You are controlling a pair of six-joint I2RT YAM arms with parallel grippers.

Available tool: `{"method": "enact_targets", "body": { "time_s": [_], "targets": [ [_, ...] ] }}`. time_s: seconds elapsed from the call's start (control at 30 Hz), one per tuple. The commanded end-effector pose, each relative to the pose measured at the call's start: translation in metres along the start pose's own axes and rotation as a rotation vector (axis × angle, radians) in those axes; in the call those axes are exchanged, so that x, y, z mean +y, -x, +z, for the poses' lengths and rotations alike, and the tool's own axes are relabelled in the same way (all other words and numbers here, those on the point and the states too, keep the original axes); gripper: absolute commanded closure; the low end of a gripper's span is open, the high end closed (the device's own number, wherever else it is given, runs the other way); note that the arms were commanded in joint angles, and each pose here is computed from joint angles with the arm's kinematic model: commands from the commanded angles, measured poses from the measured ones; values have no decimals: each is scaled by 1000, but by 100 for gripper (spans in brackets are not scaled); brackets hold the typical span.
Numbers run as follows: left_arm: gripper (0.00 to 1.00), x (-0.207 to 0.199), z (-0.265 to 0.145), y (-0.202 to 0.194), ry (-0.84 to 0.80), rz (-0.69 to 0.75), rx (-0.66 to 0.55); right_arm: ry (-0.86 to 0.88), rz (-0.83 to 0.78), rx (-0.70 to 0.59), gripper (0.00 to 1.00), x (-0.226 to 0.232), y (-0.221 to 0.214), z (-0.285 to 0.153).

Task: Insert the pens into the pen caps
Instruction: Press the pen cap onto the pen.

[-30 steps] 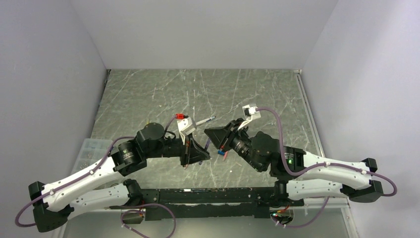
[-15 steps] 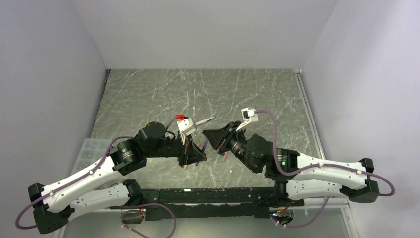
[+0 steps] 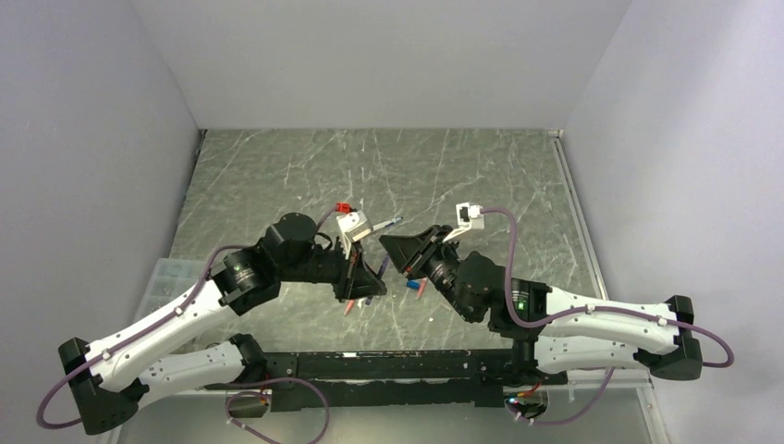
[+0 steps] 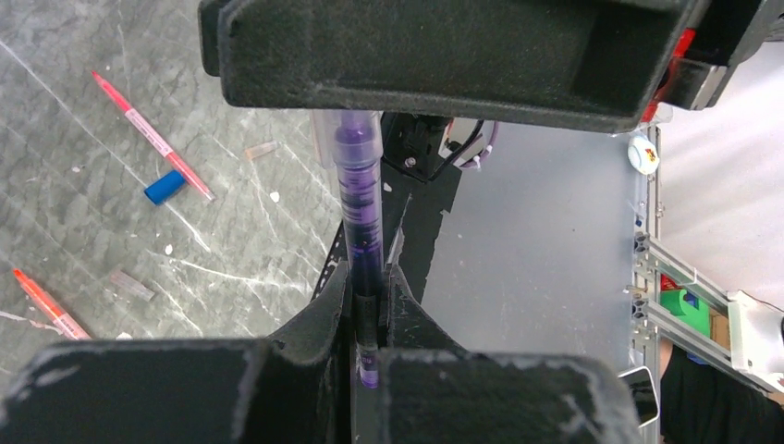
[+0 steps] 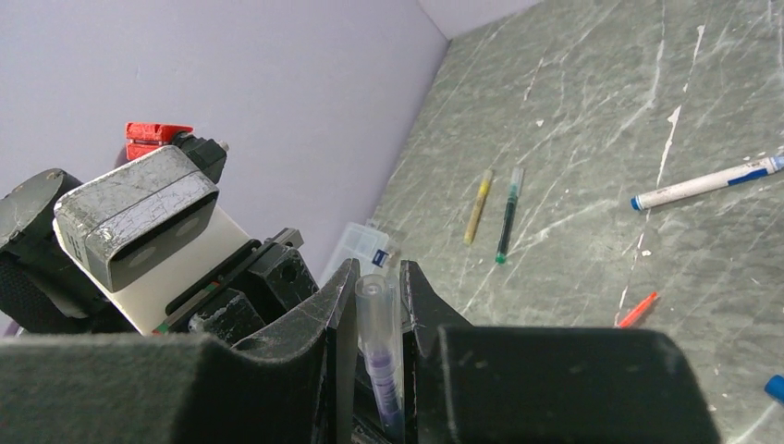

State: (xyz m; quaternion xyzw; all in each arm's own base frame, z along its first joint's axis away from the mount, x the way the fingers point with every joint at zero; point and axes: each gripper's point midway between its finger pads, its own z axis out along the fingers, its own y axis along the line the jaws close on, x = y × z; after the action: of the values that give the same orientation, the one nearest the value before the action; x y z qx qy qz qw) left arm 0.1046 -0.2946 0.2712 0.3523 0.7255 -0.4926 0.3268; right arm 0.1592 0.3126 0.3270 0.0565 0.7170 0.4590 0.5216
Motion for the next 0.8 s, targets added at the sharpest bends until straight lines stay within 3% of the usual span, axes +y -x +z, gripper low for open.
{"method": "enact_targets", "body": {
  "time_s": [0.0, 0.37, 0.77],
  "targets": [
    [100, -62, -36, 149, -126, 306, -488, 29, -111, 407, 100, -24, -115, -22],
    [100, -55, -35, 161, -127, 307, -485, 11, -125, 431, 100, -32, -124, -26],
    [100, -53, -40, 103, -163, 197, -353, -59, -197, 267, 100, -23, -59, -24]
  ]
}}
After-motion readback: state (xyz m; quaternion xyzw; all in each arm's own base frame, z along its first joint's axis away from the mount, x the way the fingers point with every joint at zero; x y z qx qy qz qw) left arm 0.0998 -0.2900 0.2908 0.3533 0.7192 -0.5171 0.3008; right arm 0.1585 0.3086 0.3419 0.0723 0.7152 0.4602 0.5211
